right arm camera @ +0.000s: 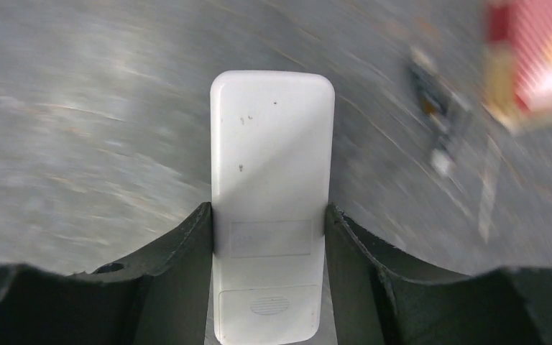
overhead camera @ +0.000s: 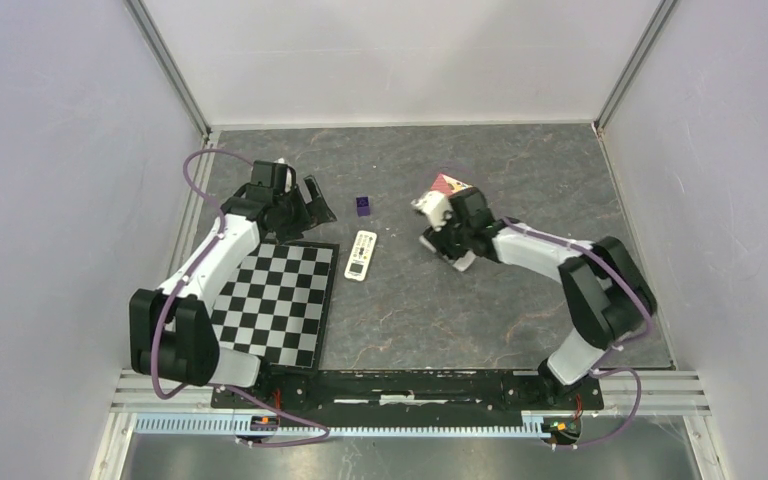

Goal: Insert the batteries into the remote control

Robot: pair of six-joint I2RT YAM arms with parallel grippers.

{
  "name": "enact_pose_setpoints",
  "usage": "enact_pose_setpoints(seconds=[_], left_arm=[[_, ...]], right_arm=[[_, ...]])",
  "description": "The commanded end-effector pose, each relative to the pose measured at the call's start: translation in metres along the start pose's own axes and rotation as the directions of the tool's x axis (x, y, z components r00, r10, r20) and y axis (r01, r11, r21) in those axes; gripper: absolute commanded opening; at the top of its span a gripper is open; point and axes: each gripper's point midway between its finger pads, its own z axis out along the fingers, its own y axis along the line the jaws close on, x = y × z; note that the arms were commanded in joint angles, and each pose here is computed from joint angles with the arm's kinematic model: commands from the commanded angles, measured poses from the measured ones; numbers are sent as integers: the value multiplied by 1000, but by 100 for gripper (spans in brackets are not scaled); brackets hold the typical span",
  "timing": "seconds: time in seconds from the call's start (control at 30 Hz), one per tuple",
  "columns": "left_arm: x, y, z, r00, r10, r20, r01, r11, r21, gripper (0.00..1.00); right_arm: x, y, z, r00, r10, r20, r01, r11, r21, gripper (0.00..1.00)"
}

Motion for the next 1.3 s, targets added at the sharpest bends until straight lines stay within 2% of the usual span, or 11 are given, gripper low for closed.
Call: enact_pose_setpoints(seconds=[0.0,0.1,0.23,0.3,0.4,0.5,0.63,0.8,0.97,1.13,1.27], left_arm=[[-5,-12,-2,994,92,56,-94,995,36,100],[2,-24,7,986,157,49,-158,987,16,100],[13,-41,25,973,231,18,-231,973,-3,100],[22,-51,35,962,272,-7,-272,962,2,100],[28,-54,52,943,329,-40,-331,942,-55,100],[35,-53,66,923,375,-88,-384,915,-120,100],[41,-55,82,889,440,-128,-456,877,-152,100],[64,-55,97,830,526,-185,-554,817,-161,99],[81,-46,105,807,543,-231,-584,791,-183,90],[103,-34,106,786,547,-288,-604,777,-176,76],[118,-29,106,751,585,-306,-647,744,-164,65]], right_arm=[[22,-73,-39,949,299,97,-315,905,288,33],[73,-106,-59,875,473,106,-467,764,446,34],[136,-130,-85,744,644,176,-618,565,547,35],[157,-135,-93,724,665,184,-629,525,573,36],[176,-138,-97,715,681,160,-617,505,604,38],[183,-137,-96,688,706,168,-640,481,599,45],[186,-134,-96,648,736,197,-678,439,589,69],[168,-142,-102,628,732,265,-721,418,553,86],[142,-149,-113,604,717,347,-768,409,493,92],[116,-146,-118,593,710,379,-797,450,403,94],[98,-136,-114,598,710,373,-801,514,306,87]])
